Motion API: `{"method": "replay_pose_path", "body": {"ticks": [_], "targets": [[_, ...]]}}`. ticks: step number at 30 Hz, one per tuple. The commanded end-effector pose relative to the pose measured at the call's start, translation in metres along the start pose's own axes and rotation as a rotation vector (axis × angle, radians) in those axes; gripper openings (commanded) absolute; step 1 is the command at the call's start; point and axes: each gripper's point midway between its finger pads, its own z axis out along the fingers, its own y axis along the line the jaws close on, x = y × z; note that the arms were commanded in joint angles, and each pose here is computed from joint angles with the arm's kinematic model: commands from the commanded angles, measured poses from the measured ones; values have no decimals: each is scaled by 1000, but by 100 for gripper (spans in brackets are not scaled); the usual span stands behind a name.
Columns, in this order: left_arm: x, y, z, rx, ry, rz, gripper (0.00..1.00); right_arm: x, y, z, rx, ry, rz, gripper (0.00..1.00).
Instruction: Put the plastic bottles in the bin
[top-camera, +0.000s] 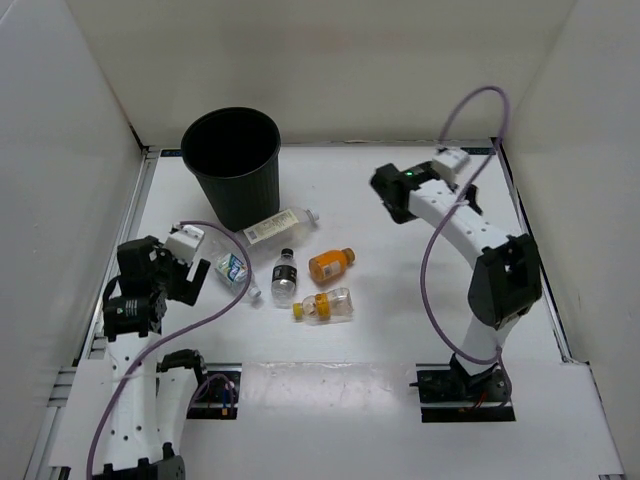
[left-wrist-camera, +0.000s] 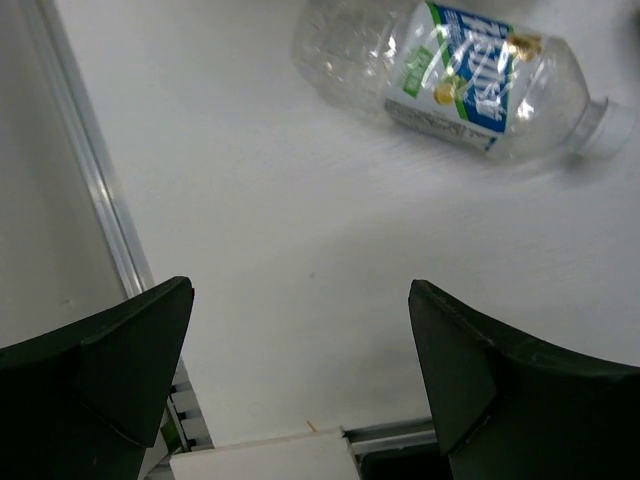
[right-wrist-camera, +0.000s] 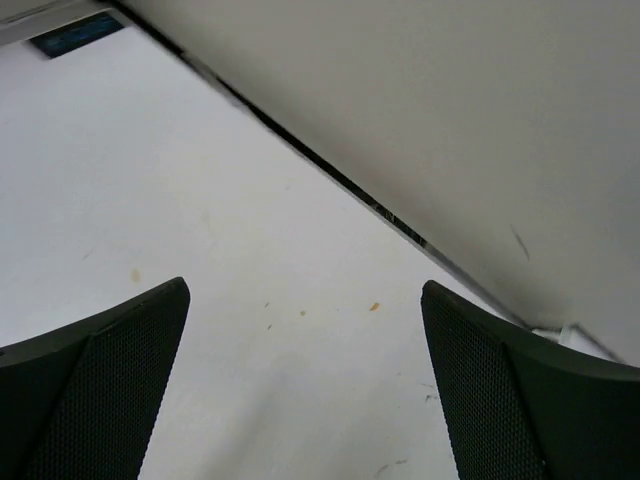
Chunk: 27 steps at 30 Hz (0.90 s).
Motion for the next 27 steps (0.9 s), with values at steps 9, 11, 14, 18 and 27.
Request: {"method": "replay_pose_path", "body": {"ticks": [9,11,14,18,27], "targets": [[3,-16,3,138,72,141,100,-12,99,-189,-1319,18,-371,92],[3,-16,3,138,72,141,100,-21,98,-227,-1507,-62,-383,93],[1,-14,8,132,64,142,100,15,108,-258,-1694,-129,-650,93],[2,-14,12,135,69,142,100,72,135,-254,-1666,7,-941,81],[6,-11,13,114,98,140,100,107,163,-272,-1690,-5,-1105,85]]}}
